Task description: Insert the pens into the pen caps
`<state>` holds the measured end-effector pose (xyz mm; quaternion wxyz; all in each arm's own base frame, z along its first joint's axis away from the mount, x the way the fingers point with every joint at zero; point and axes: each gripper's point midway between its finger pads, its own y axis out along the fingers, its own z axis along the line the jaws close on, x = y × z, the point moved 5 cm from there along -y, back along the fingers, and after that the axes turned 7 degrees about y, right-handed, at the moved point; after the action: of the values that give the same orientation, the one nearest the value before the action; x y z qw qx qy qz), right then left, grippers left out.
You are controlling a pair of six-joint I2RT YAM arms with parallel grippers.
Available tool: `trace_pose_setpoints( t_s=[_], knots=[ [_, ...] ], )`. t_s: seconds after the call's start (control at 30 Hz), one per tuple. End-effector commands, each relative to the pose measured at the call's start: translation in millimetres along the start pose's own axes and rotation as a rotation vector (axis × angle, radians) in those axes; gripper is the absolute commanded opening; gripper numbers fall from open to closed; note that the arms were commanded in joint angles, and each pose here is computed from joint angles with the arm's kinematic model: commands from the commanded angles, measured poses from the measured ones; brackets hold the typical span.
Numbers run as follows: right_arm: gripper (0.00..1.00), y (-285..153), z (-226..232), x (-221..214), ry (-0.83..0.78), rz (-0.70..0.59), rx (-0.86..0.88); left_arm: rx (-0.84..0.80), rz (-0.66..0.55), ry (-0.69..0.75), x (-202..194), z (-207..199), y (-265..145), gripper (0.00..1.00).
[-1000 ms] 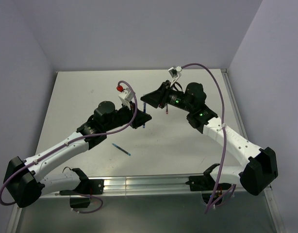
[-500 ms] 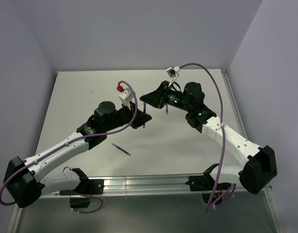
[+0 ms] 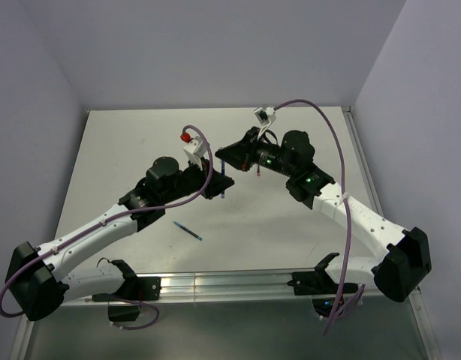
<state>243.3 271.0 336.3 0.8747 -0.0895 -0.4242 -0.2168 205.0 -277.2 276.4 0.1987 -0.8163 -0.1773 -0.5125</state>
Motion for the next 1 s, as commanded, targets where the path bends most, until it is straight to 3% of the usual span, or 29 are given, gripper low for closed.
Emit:
trace_pose_setpoints(
  t_s=[0.0, 0.53, 0.97],
  knots=[
    [0.0, -6, 22, -10, -0.05, 0.035, 0.078, 0.003, -0.113, 0.018, 35, -9, -4, 0.0],
    [0.0, -14, 25, -37, 0.013, 0.14, 0.126, 0.173, -0.215, 0.028, 54, 7, -20, 0.0],
    [0.0, -20, 22, -55, 0.024, 0.196, 0.13, 0.19, -0.245, 0.023, 64, 7, -21, 0.0]
  ],
)
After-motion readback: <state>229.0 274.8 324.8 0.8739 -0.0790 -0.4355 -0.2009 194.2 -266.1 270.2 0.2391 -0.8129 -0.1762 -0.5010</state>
